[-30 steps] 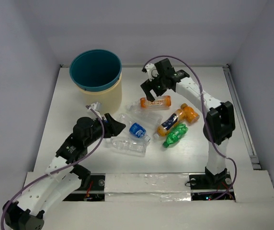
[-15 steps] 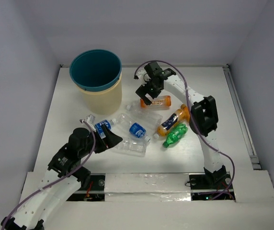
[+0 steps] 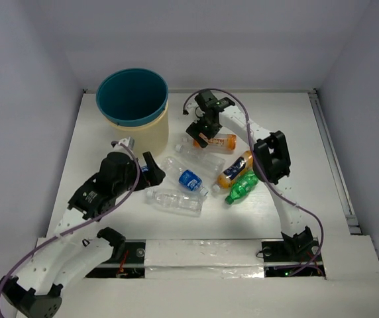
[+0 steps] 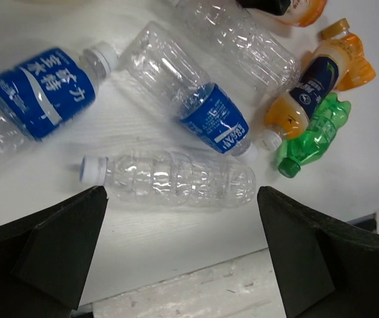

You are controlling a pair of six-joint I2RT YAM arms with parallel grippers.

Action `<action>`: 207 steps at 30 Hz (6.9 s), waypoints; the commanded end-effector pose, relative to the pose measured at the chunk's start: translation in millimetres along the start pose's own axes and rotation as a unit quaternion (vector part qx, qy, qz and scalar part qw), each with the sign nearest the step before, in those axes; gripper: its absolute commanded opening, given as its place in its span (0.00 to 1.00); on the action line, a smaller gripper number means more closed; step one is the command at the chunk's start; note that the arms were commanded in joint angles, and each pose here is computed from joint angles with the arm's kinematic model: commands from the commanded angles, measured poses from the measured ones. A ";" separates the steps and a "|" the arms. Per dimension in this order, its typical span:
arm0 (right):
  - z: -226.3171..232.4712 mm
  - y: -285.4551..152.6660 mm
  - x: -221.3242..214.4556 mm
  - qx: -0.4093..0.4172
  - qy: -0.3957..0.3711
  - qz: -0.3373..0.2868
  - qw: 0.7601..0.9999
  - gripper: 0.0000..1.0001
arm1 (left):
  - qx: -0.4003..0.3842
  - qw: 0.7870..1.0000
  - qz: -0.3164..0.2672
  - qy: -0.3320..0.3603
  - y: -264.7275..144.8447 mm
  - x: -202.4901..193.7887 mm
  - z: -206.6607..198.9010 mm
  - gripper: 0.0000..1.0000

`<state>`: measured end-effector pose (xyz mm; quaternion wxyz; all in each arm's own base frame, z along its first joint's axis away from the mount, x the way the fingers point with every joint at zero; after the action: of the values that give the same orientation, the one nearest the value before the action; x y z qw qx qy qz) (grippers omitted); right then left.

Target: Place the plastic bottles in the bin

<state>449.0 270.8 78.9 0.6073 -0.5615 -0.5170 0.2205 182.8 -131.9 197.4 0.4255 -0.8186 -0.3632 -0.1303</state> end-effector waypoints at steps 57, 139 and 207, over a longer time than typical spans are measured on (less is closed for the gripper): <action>61.0 -329.8 42.3 -0.116 0.032 -0.532 0.838 0.43 | 0.131 0.982 -0.073 -0.119 167.5 -25.9 -1.8 0.99; 88.6 -320.4 115.3 -0.002 0.215 -0.629 0.747 0.14 | 0.103 0.868 -0.484 0.043 -78.9 296.5 -131.8 0.57; 136.7 -368.0 171.9 -0.010 0.110 -0.575 0.810 0.41 | -0.016 0.993 -0.114 0.000 -17.8 47.3 2.4 0.86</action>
<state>248.3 371.0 393.5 0.6916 -0.2466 -0.6620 -0.1506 203.2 -96.5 233.7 0.4106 -0.7709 -0.4467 -0.1935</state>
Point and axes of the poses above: each gripper's point midway between its finger pads, its own y axis out along the fingers, its own z axis along the line the jaws close on, x = y × z, the point moved 2 cm from there along -y, back along the fingers, and after that the axes turned 11 degrees about -y, right-handed, at the moved point
